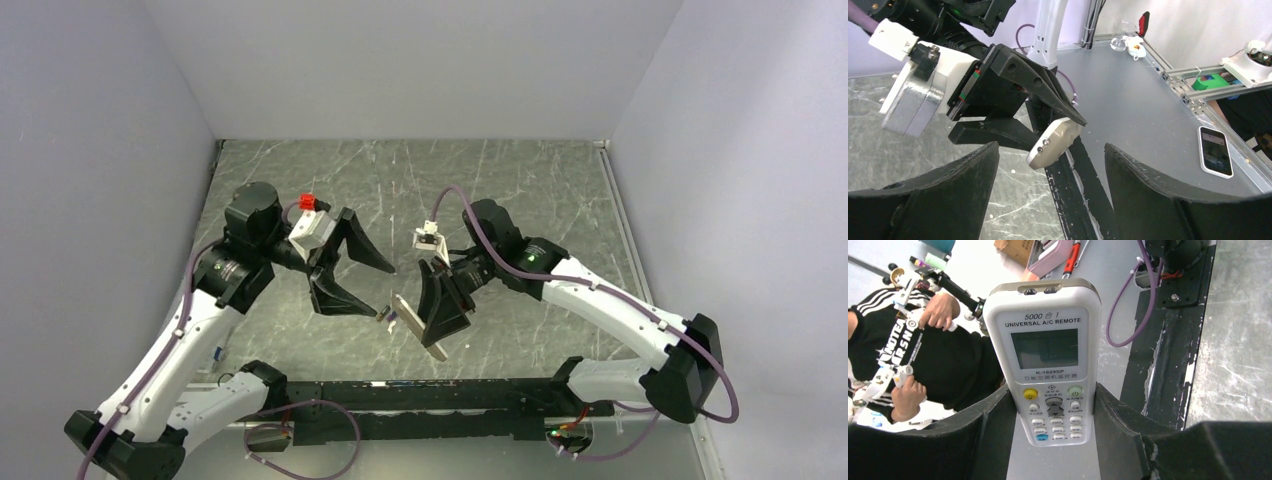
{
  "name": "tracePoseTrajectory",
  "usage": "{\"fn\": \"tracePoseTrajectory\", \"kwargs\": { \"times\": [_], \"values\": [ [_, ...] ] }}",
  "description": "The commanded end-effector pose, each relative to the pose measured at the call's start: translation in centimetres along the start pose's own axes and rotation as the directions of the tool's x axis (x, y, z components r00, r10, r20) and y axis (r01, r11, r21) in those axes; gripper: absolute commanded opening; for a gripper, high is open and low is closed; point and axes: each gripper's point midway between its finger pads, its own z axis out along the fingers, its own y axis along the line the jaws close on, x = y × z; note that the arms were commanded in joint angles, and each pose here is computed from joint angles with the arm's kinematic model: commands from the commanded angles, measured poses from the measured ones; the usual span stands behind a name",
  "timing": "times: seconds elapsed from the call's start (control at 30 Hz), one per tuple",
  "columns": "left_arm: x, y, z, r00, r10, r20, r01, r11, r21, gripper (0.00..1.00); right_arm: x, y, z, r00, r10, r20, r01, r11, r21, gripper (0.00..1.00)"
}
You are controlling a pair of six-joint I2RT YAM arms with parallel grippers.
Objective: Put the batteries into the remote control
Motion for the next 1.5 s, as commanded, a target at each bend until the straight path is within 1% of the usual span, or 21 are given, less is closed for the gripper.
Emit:
{"fn": "tracePoseTrajectory", "kwargs": {
  "times": [0.0, 0.17, 0.37, 0.7, 0.8, 0.97, 1.07, 1.13, 1.17, 1.2, 1.27, 1.3, 1.4, 1.47],
  "values": [
    [-0.4, -0.7, 0.6, 0.999, 0.05, 0.013, -0.051, 0.995, 0.091, 0.81, -2.6, 2.0, 0.5, 0.994, -0.106, 0.021, 0.107, 0.992, -0.066, 0.2],
    [0.0, -1.0, 1.3, 0.999, 0.048, 0.006, -0.048, 0.991, 0.121, 0.78, -3.5, 2.2, 0.8, 0.993, -0.116, 0.023, 0.117, 0.989, -0.088, 0.2],
    [0.4, -1.4, 1.7, 0.999, 0.051, 0.001, -0.05, 0.988, 0.149, 0.67, -4.1, 2.6, 1.1, 0.991, -0.134, 0.024, 0.135, 0.985, -0.108, 0.2],
    [0.7, -1.8, 2.1, 0.999, 0.049, -0.004, -0.047, 0.982, 0.181, 0.56, -4.7, 3.0, 1.2, 0.989, -0.142, 0.033, 0.146, 0.981, -0.131, 0.2],
    [0.8, -2.0, 2.1, 0.999, 0.053, -0.005, -0.051, 0.98, 0.19, 0.49, -4.9, 3.2, 1.2, 0.988, -0.148, 0.036, 0.151, 0.979, -0.135, 0.2],
    [1.0, -2.1, 2.2, 0.999, 0.05, -0.009, -0.047, 0.979, 0.2, 0.35, -4.9, 3.3, 1.2, 0.989, -0.147, 0.037, 0.15, 0.979, -0.135, 0.21],
    [1.1, -2.2, 2.2, 0.999, 0.048, -0.012, -0.045, 0.979, 0.201, 0.24, -4.9, 3.3, 1.3, 0.989, -0.143, 0.037, 0.147, 0.98, -0.132, 0.22],
    [1.0, -2.2, 2.2, 0.998, 0.056, -0.013, -0.053, 0.978, 0.2, 0.13, -4.9, 3.3, 1.3, 0.989, -0.141, 0.039, 0.145, 0.981, -0.126, 0.25],
    [1.0, -2.2, 2.1, 0.998, 0.062, -0.014, -0.058, 0.979, 0.197, 0.06, -4.8, 3.3, 1.3, 0.989, -0.14, 0.038, 0.144, 0.982, -0.123, 0.28],
    [0.9, -2.2, 2.1, 0.998, 0.068, -0.015, -0.064, 0.979, 0.193, 0.0, -4.8, 3.2, 1.3, 0.989, -0.141, 0.038, 0.144, 0.983, -0.117, 0.34],
    [0.8, -2.4, 2.0, 0.997, 0.076, -0.016, -0.072, 0.979, 0.189, 0.0, -4.7, 2.9, 1.3, 0.989, -0.139, 0.04, 0.142, 0.986, -0.091, 0.45],
    [0.8, -2.4, 2.0, 0.997, 0.078, -0.017, -0.074, 0.98, 0.184, 0.0, -4.7, 2.8, 1.3, 0.989, -0.143, 0.04, 0.146, 0.986, -0.081, 0.48],
    [0.7, -2.3, 2.0, 0.996, 0.083, -0.021, -0.078, 0.984, 0.162, 0.0, -4.5, 2.9, 1.0, 0.984, -0.174, 0.045, 0.177, 0.983, -0.059, 0.56],
    [0.8, -2.2, 1.9, 0.997, 0.075, -0.024, -0.071, 0.987, 0.147, 0.0, -4.4, 2.9, 0.9, 0.981, -0.185, 0.049, 0.187, 0.982, -0.039, 0.58]
  ]
}}
